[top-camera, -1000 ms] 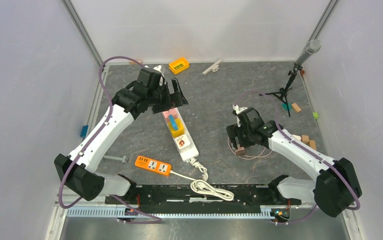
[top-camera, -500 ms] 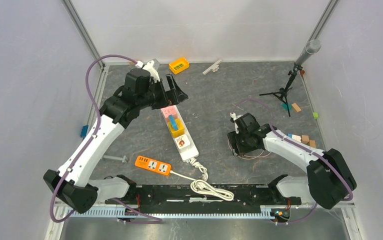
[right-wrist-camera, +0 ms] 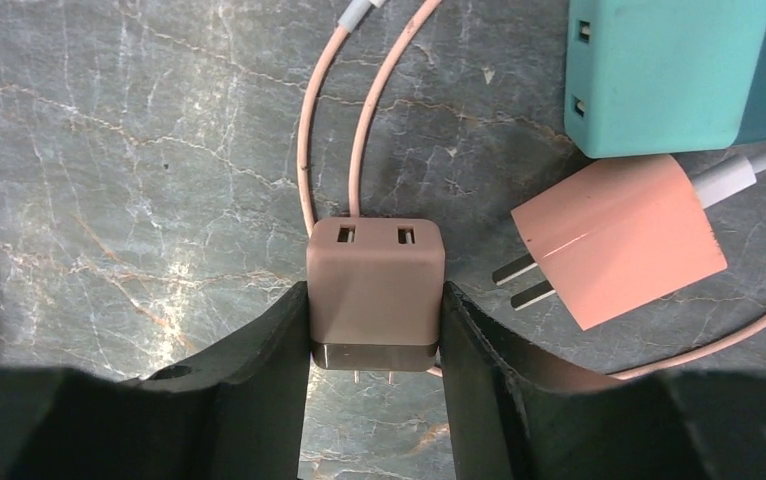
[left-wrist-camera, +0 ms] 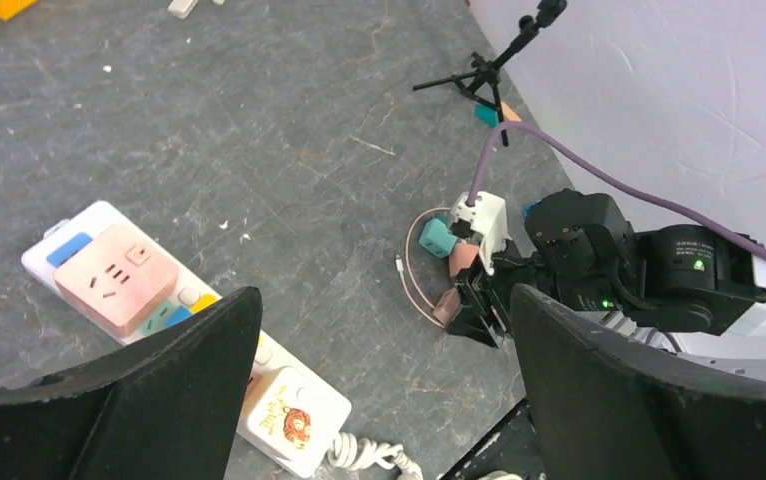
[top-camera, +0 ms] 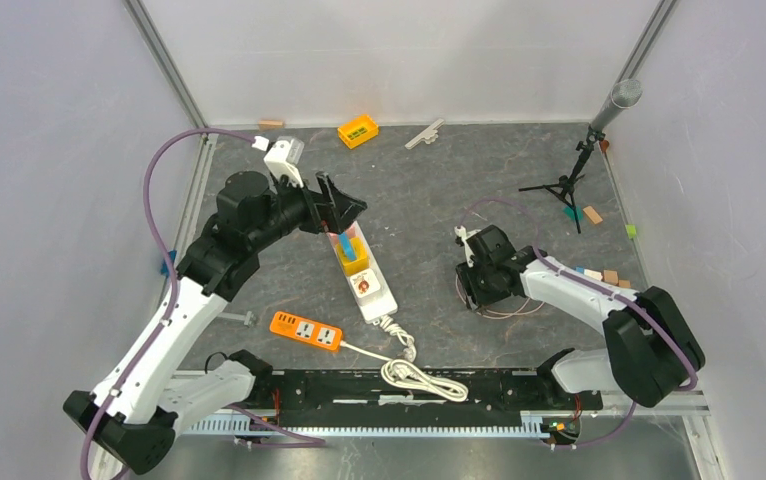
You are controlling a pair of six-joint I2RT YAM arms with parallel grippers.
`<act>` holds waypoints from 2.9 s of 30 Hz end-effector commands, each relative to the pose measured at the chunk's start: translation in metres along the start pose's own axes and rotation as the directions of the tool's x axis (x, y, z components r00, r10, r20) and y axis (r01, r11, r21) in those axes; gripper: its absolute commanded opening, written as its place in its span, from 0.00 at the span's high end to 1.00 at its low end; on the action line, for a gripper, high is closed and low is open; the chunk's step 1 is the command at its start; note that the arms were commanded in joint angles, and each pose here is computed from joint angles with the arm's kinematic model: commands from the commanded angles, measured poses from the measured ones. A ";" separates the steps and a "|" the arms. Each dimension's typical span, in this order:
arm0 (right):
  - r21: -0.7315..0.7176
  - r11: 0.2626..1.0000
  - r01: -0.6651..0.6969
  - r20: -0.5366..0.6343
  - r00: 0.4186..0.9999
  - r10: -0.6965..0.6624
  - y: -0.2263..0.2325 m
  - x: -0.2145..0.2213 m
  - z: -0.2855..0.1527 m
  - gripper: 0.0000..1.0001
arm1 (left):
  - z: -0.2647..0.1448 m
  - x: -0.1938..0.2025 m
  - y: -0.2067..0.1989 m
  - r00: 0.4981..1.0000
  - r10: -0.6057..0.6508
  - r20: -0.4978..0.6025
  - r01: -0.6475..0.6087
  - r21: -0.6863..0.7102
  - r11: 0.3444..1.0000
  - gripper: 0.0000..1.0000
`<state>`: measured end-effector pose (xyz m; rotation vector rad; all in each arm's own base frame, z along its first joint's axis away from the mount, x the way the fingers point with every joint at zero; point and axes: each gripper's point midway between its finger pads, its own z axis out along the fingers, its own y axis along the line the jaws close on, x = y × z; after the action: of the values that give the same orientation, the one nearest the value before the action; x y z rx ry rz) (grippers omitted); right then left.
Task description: Insert the plug
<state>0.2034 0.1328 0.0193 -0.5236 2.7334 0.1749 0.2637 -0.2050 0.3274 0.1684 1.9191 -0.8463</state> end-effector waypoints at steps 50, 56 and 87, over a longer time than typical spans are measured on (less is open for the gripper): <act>-0.879 0.349 0.324 0.241 0.935 -0.259 0.208 -0.045 -0.154 0.82 | -0.025 0.204 -0.079 0.369 0.818 0.441 -0.690 0.720 -0.076 0.24; -0.888 0.329 0.322 0.242 0.935 -0.260 0.210 -0.044 -0.158 0.82 | -0.020 0.203 -0.081 0.356 0.823 0.443 -0.698 0.712 -0.080 0.38; -0.765 0.510 0.392 0.323 0.920 -0.221 0.198 -0.075 -0.148 0.02 | -0.007 0.186 -0.069 0.426 0.860 0.282 -0.754 0.635 0.165 0.98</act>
<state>0.1245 0.3084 0.1739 -1.1809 2.2468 1.5285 0.1211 -0.2952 0.1892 1.8153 1.0391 -0.7158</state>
